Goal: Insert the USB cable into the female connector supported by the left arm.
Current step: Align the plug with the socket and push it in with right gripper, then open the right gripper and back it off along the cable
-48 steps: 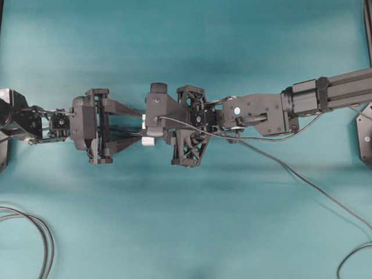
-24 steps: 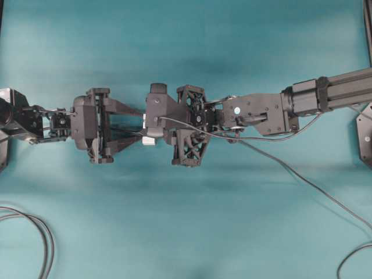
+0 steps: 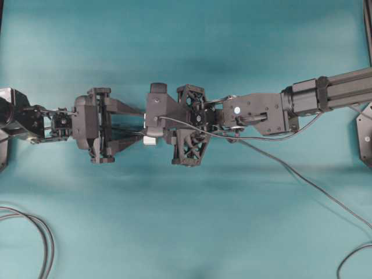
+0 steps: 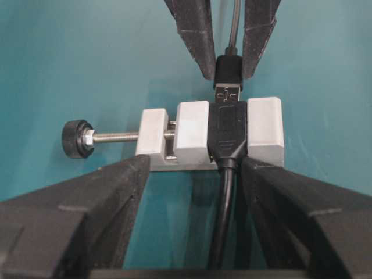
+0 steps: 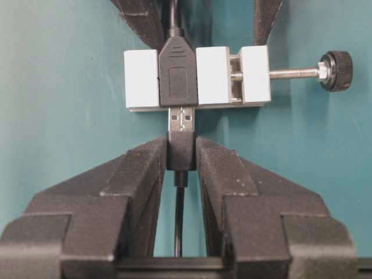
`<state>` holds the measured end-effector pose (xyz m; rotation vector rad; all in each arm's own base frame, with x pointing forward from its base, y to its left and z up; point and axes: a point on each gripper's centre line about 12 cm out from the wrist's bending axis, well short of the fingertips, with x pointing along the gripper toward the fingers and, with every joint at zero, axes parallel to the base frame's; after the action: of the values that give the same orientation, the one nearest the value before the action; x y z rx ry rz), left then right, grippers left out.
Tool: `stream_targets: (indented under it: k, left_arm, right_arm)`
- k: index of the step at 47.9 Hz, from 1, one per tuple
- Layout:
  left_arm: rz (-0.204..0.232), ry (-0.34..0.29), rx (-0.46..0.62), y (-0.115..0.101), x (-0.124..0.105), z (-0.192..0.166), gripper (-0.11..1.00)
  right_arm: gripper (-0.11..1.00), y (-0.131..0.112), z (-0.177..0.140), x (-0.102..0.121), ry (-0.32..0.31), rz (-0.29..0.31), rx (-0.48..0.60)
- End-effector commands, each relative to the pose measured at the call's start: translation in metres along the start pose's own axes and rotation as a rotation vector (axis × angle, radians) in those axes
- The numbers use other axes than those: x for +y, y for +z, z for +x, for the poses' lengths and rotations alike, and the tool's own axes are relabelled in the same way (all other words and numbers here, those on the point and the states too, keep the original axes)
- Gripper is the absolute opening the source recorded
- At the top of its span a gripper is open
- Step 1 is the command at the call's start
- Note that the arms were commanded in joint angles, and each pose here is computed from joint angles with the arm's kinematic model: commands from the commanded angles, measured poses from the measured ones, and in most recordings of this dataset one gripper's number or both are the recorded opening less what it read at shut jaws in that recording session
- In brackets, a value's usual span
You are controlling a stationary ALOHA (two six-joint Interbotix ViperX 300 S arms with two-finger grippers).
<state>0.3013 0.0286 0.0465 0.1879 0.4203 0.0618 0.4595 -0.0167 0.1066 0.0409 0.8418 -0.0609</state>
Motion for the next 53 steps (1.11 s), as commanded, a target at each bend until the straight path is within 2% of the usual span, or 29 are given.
stream_targets:
  k: [1, 9, 18, 53]
  left_arm:
    - [0.013, 0.01, -0.053, 0.015, 0.002, 0.006, 0.75]
    - [0.014, 0.013, -0.066, 0.019, 0.003, 0.009, 0.75]
    - [0.045, 0.016, -0.075, 0.022, 0.003, 0.012, 0.75]
    - [0.052, 0.023, -0.097, 0.028, 0.005, 0.016, 0.75]
  right_arm:
    - [0.22, 0.028, -0.013, 0.003, 0.008, -0.004, -0.093]
    - [0.22, 0.028, -0.013, 0.004, 0.01, -0.006, -0.093]
    - [0.22, 0.027, -0.013, 0.006, 0.014, -0.01, -0.092]
    - [0.22, 0.026, -0.011, 0.01, 0.024, -0.017, -0.109]
